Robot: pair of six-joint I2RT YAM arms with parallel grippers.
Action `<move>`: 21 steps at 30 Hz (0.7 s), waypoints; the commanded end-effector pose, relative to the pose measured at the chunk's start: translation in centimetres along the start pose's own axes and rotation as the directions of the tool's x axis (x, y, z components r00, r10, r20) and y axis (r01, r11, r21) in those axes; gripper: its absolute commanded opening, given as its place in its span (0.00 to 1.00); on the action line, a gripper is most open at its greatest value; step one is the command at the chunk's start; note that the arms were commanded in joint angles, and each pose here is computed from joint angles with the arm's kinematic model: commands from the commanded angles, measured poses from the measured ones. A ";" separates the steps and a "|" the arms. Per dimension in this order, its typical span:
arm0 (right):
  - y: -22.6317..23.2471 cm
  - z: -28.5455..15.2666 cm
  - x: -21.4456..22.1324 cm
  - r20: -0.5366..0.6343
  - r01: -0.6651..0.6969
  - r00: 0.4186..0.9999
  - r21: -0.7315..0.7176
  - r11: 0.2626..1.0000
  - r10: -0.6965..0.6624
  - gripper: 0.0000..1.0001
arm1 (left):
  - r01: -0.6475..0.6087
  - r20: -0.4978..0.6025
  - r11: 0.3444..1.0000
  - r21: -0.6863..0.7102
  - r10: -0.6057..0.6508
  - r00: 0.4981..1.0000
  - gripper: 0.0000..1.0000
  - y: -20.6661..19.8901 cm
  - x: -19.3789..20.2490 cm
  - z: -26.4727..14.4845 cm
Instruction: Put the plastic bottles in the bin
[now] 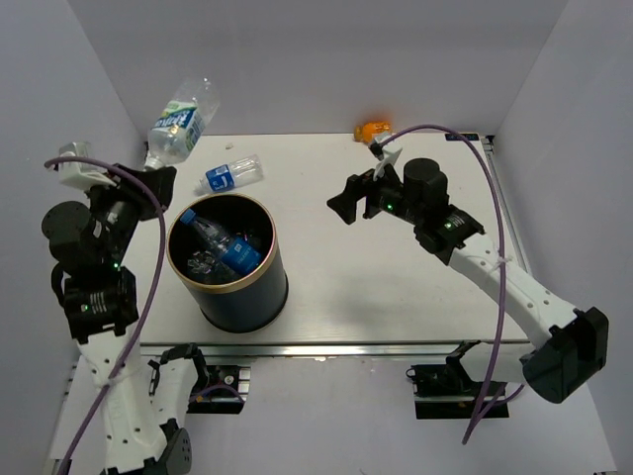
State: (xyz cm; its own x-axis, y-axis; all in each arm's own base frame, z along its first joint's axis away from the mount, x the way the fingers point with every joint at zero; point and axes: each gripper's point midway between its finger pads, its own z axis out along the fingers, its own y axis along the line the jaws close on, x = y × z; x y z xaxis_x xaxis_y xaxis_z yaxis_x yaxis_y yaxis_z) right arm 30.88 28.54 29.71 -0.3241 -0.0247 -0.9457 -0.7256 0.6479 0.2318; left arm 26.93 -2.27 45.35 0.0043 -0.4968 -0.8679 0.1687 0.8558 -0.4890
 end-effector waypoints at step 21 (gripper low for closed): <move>-0.3 -2.6 -1.4 0.107 0.062 0.992 0.042 0.997 -0.066 0.89 | 0.179 -0.570 0.981 -0.077 -0.191 0.799 0.00 -0.8 14.9 -10.3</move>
State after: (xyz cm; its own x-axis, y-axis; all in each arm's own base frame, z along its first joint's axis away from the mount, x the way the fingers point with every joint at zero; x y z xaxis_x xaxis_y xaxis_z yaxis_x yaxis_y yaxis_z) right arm 29.46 26.69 30.59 -0.2526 -0.0031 -0.9676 -0.7222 0.6661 0.1864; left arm 17.47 -8.11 32.49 -0.5488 -0.4846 -0.6812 0.0793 0.7809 -0.6195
